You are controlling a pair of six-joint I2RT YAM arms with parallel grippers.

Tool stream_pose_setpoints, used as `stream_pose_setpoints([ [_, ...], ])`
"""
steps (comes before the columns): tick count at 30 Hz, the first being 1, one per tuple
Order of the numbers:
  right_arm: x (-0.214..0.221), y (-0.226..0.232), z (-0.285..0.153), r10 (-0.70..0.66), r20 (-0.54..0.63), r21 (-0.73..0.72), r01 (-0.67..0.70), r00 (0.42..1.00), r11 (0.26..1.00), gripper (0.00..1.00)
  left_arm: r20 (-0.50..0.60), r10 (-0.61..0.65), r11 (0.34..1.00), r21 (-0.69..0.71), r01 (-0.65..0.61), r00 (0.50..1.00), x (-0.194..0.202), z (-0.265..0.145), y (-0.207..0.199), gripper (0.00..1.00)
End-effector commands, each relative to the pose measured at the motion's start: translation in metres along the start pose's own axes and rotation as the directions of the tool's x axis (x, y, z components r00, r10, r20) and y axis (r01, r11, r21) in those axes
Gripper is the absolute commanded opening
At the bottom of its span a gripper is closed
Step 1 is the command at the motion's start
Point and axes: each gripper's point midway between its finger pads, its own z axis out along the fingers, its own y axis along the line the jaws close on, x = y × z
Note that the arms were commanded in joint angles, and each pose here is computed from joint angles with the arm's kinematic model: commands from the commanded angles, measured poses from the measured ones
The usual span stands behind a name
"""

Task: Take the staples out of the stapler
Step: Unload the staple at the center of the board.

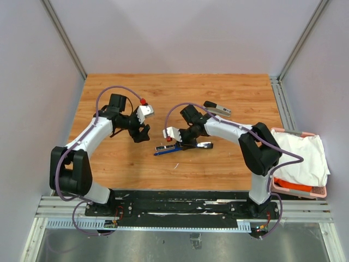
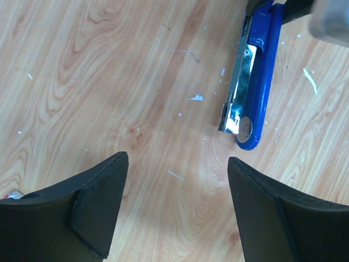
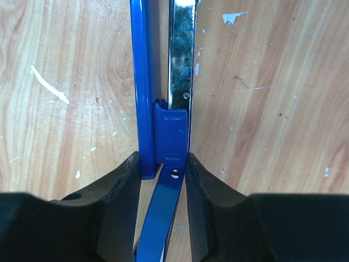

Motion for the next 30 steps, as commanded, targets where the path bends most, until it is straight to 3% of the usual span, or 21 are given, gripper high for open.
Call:
stream_pose_setpoints([
  [1, -0.008, 0.009, -0.008, 0.131, 0.013, -0.108, -0.129, 0.991, 0.986, 0.12, 0.021, 0.057, 0.998, -0.008, -0.056, 0.998, -0.002, -0.008, -0.006, 0.78],
  [6, -0.011, 0.003, -0.013, 0.264, -0.005, -0.172, -0.261, 0.965, 0.95, 0.1, 0.024, 0.074, 0.997, -0.017, -0.073, 0.997, 0.003, -0.011, -0.012, 0.78],
  [13, -0.012, 0.003, -0.014, 0.473, -0.03, -0.298, -0.459, 0.881, 0.837, 0.08, 0.023, 0.088, 0.996, -0.017, -0.087, 0.996, 0.006, -0.013, -0.015, 0.78],
  [21, -0.025, 0.004, -0.025, 0.635, -0.042, -0.459, -0.579, 0.771, 0.673, 0.04, 0.027, 0.084, 0.996, -0.009, -0.083, 0.996, 0.009, -0.012, -0.016, 0.78],
  [30, -0.029, -0.014, -0.03, 0.758, -0.029, -0.515, -0.66, 0.651, 0.547, 0.02, 0.029, 0.079, 0.997, -0.009, -0.079, 0.996, 0.013, -0.012, -0.017, 0.78],
])
